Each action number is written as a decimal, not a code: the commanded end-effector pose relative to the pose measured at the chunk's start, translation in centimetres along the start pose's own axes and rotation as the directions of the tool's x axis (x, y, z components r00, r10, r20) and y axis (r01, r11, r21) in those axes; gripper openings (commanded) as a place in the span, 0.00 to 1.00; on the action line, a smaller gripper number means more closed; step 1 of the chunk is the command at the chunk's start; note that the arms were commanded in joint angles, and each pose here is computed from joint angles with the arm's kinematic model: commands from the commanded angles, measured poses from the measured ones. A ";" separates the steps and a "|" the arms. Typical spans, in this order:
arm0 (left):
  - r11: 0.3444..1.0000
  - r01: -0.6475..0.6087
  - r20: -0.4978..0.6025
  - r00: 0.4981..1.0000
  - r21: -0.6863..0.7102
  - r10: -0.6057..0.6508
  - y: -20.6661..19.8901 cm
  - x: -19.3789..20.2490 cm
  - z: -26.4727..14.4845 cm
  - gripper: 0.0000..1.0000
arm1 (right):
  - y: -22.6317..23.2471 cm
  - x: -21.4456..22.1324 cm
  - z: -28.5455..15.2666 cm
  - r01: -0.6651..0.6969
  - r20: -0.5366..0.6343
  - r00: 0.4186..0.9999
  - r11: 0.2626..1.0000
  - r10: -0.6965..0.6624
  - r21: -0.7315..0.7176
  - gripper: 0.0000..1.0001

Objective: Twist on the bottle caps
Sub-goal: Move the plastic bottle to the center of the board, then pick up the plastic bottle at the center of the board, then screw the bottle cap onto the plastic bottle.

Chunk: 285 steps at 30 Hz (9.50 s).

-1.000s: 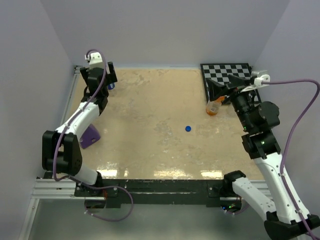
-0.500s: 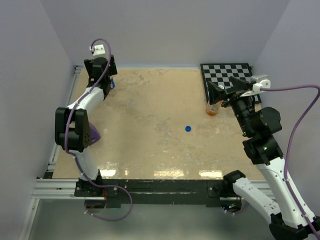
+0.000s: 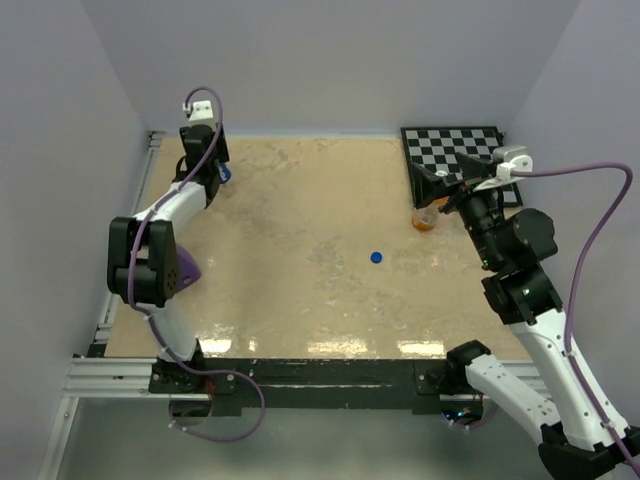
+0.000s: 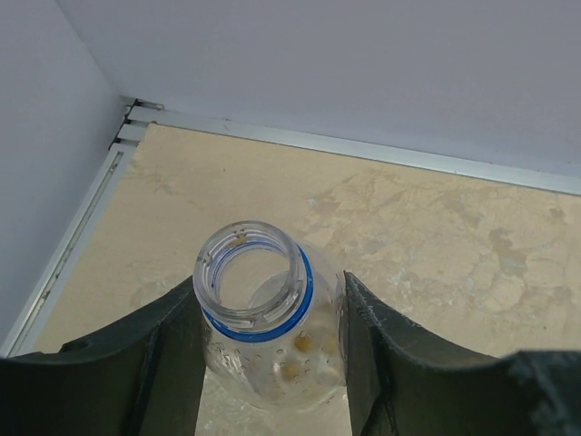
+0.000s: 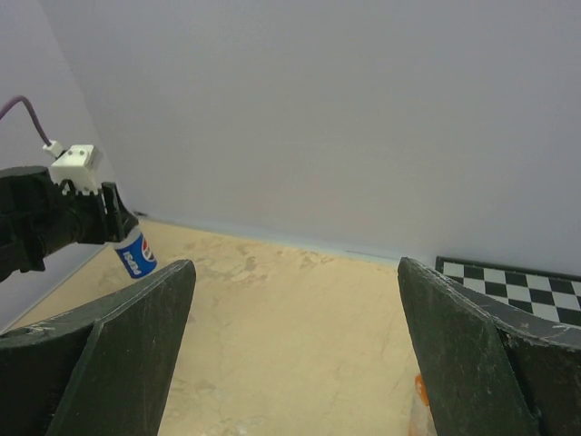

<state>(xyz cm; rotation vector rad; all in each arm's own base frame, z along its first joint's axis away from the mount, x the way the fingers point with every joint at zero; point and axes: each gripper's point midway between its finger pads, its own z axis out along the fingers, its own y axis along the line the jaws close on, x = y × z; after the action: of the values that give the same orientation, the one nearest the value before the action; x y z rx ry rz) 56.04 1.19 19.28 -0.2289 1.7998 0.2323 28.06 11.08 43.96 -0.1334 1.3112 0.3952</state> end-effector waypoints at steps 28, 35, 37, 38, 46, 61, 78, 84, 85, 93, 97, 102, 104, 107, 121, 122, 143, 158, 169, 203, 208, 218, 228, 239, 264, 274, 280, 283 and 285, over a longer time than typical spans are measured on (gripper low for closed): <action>0.286 -0.349 0.329 0.937 0.892 0.118 -20.5 6.7 -36.6 0.54 | 8.2 11.4 -0.5 -0.142 -0.353 0.935 0.868 -0.041 -0.476 0.99; 0.179 -0.391 0.378 0.920 0.903 0.101 -21.3 7.6 -38.2 0.58 | 9.8 14.2 -0.7 -0.187 -0.456 0.887 0.844 -0.075 -0.503 0.93; 0.181 -0.392 0.381 0.920 0.902 0.094 -21.4 7.6 -38.2 0.59 | 10.3 14.7 -0.9 -0.191 -0.472 0.877 0.839 -0.087 -0.509 0.92; 0.176 -0.392 0.381 0.920 0.903 0.096 -21.5 7.6 -38.2 0.60 | 10.7 15.0 -1.0 -0.196 -0.478 0.873 0.832 -0.092 -0.518 0.92; 0.137 -0.388 0.375 0.920 0.911 0.110 -22.2 7.9 -38.5 0.70 | 14.1 16.5 -1.8 -0.208 -0.502 0.851 0.779 -0.155 -0.592 0.85; 0.127 -0.385 0.373 0.922 0.914 0.106 -22.3 7.7 -38.7 0.72 | 17.5 18.6 -1.9 -0.234 -0.514 0.833 0.712 -0.205 -0.663 0.70; 0.128 -0.373 0.361 0.926 0.919 0.110 -22.2 7.6 -38.9 0.74 | 17.9 20.9 -0.7 -0.221 -0.531 0.818 0.732 -0.221 -0.644 0.43; 0.223 -0.318 0.303 0.948 0.922 0.097 -21.7 6.7 -37.9 0.77 | 17.4 20.5 -0.6 -0.180 -0.506 0.827 0.738 -0.244 -0.651 0.06; 0.261 -0.288 0.273 0.958 0.921 0.092 -21.5 6.4 -37.5 0.77 | 17.4 20.2 -0.6 -0.179 -0.502 0.830 0.738 -0.241 -0.651 0.02; 0.505 -0.090 0.073 0.996 0.858 0.053 -19.4 4.0 -35.1 0.88 | 15.9 17.4 0.4 -0.166 -0.488 0.861 0.825 -0.146 -0.540 0.00; 0.573 -0.140 0.085 0.989 0.807 0.122 -17.4 3.6 -34.4 1.00 | 14.6 15.3 1.0 -0.155 -0.459 0.883 0.860 -0.100 -0.487 0.00; 0.683 -0.138 0.149 0.988 0.717 0.043 -13.9 2.0 -33.8 1.00 | 13.2 12.6 1.5 -0.142 -0.405 0.912 0.880 -0.060 -0.452 0.00; 0.689 -0.131 0.174 0.985 0.712 0.008 -13.1 1.7 -34.1 1.00 | 12.9 11.7 1.6 -0.133 -0.386 0.921 0.886 -0.055 -0.445 0.00; 0.677 -0.124 0.178 0.984 0.726 -0.011 -12.9 1.5 -34.7 1.00 | 12.8 10.9 1.7 -0.136 -0.374 0.926 0.888 -0.043 -0.440 0.00; 0.648 -0.147 0.286 0.951 0.747 -0.114 -11.0 -0.4 -36.7 1.00 | 13.1 5.4 0.7 -0.117 -0.269 0.963 0.865 -0.022 -0.487 0.00; 0.674 -0.096 0.268 0.951 0.733 -0.156 -10.3 -0.7 -36.5 1.00 | 13.2 5.2 0.6 -0.115 -0.264 0.964 0.863 -0.022 -0.492 0.00; 0.434 -0.398 0.513 0.838 0.808 -0.188 -12.7 -3.4 -41.9 0.98 | 16.4 1.6 -2.8 -0.138 -0.208 0.978 0.712 -0.011 -0.688 0.00; 0.227 -0.564 0.605 0.768 0.794 -0.208 -16.2 -5.0 -44.8 0.83 | 18.7 2.3 -4.1 -0.193 -0.235 0.972 0.579 0.002 -0.792 0.00; 0.149 -0.582 0.600 0.771 0.800 -0.211 -17.4 -4.3 -45.4 0.84 | 19.4 3.1 -4.4 -0.229 -0.268 0.963 0.535 0.004 -0.814 0.00; 0.105 -0.475 0.485 0.868 0.874 -0.107 -18.9 0.5 -43.5 0.79 | 19.6 2.2 -4.8 -0.188 -0.258 0.963 0.498 -0.076 -0.846 0.00; 0.099 -0.465 0.475 0.870 0.880 -0.131 -18.9 0.2 -43.8 0.78 | 19.7 2.3 -4.9 -0.192 -0.262 0.962 0.496 -0.074 -0.847 0.00; 0.084 -0.451 0.459 0.872 0.888 -0.168 -18.8 -0.4 -44.4 0.72 | 19.6 3.3 -4.8 -0.214 -0.286 0.956 0.504 -0.070 -0.837 0.00; 0.158 -0.435 0.457 0.876 0.886 -0.154 -18.0 -1.2 -43.6 0.61 | 19.5 3.3 -4.8 -0.217 -0.291 0.954 0.511 -0.069 -0.832 0.38; 0.262 -0.345 0.383 0.917 0.901 -0.110 -16.5 -0.4 -42.1 0.54 | 16.0 2.5 -2.3 -0.199 -0.290 0.957 0.743 0.007 -0.639 0.98; 0.471 -0.381 0.436 0.900 0.796 -0.009 -9.7 0.8 -40.8 0.51 | -0.9 35.7 -1.8 0.151 -0.925 0.379 0.984 0.031 0.095 0.95; 0.495 -0.393 0.454 0.891 0.775 -0.003 -9.0 0.8 -40.6 0.51 | -1.8 39.8 -3.0 0.180 -0.969 0.246 0.982 0.019 0.065 0.82; 0.496 -0.394 0.454 0.891 0.774 0.001 -9.1 0.8 -40.5 0.52 | -1.6 40.6 -3.0 0.156 -0.974 0.229 0.987 0.009 0.046 0.63; 0.496 -0.394 0.450 0.893 0.774 0.007 -9.1 1.0 -40.4 0.52 | -1.6 41.2 -3.2 0.152 -0.978 0.210 0.988 0.004 0.037 0.56; 0.495 -0.394 0.449 0.894 0.774 0.010 -9.2 1.1 -40.3 0.52 | -1.5 41.5 -3.4 0.149 -0.980 0.200 0.988 0.003 0.033 0.53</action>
<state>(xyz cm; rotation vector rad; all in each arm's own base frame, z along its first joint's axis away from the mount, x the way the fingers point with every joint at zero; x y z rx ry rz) 20.37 -19.04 27.30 0.7383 1.3375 -0.4728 32.98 16.63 2.69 -0.3836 2.6709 0.0530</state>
